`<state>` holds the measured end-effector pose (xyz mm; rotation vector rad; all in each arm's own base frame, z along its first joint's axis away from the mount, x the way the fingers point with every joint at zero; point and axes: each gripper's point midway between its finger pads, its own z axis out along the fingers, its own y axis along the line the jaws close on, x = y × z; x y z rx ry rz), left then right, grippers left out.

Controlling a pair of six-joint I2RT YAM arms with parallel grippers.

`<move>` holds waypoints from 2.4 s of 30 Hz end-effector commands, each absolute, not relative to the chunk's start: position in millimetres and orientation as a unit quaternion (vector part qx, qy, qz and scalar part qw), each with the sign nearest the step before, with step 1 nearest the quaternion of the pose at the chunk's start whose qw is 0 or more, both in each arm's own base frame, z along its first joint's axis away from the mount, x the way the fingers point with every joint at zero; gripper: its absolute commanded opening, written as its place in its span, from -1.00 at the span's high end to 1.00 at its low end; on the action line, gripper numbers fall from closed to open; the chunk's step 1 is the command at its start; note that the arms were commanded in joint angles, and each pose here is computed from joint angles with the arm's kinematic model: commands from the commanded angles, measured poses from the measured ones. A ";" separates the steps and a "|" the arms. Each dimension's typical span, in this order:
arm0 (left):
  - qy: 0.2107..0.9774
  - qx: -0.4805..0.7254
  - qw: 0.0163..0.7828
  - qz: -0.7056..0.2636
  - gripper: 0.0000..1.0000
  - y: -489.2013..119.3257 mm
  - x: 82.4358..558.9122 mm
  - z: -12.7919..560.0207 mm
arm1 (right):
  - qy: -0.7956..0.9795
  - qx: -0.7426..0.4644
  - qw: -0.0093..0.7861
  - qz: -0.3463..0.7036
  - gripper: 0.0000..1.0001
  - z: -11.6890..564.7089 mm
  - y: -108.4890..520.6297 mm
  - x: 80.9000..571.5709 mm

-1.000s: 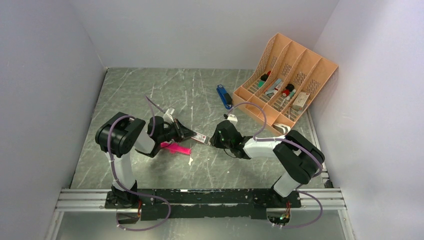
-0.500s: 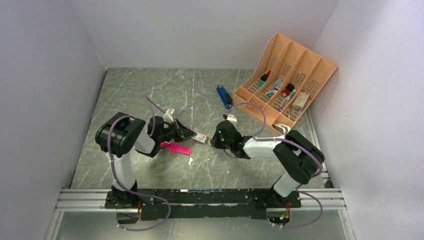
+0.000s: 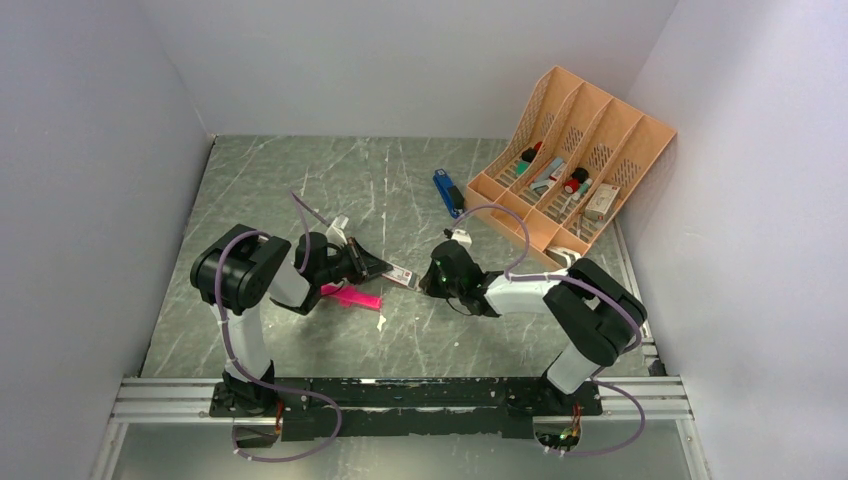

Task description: Load the staples into the stapler

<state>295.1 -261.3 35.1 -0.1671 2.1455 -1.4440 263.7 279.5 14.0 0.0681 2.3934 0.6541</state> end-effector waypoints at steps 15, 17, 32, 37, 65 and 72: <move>0.777 -0.044 0.311 -0.545 0.86 -261.8 332.4 56.3 | 0.938 0.043 0.309 0.149 1.00 -12.7 196.9 256.4; 0.777 -0.043 0.312 -0.544 0.86 -263.4 339.5 57.0 | 0.939 0.047 0.310 0.139 1.00 -13.2 186.9 258.5; 0.804 -0.054 0.298 -0.512 0.80 -266.8 394.0 31.9 | 0.936 0.038 0.332 0.114 1.00 2.3 155.7 276.9; 0.815 -0.060 0.295 -0.494 0.57 -262.9 400.9 23.3 | 0.935 0.032 0.332 0.118 1.00 2.3 158.0 277.4; 0.800 0.009 0.319 -0.508 -0.68 -271.0 403.0 83.1 | 0.931 0.031 0.343 0.117 0.90 7.7 157.7 281.7; 0.834 -0.006 0.360 -0.418 -0.78 -232.3 428.3 94.7 | 0.929 0.033 0.347 0.123 0.89 10.8 158.2 280.3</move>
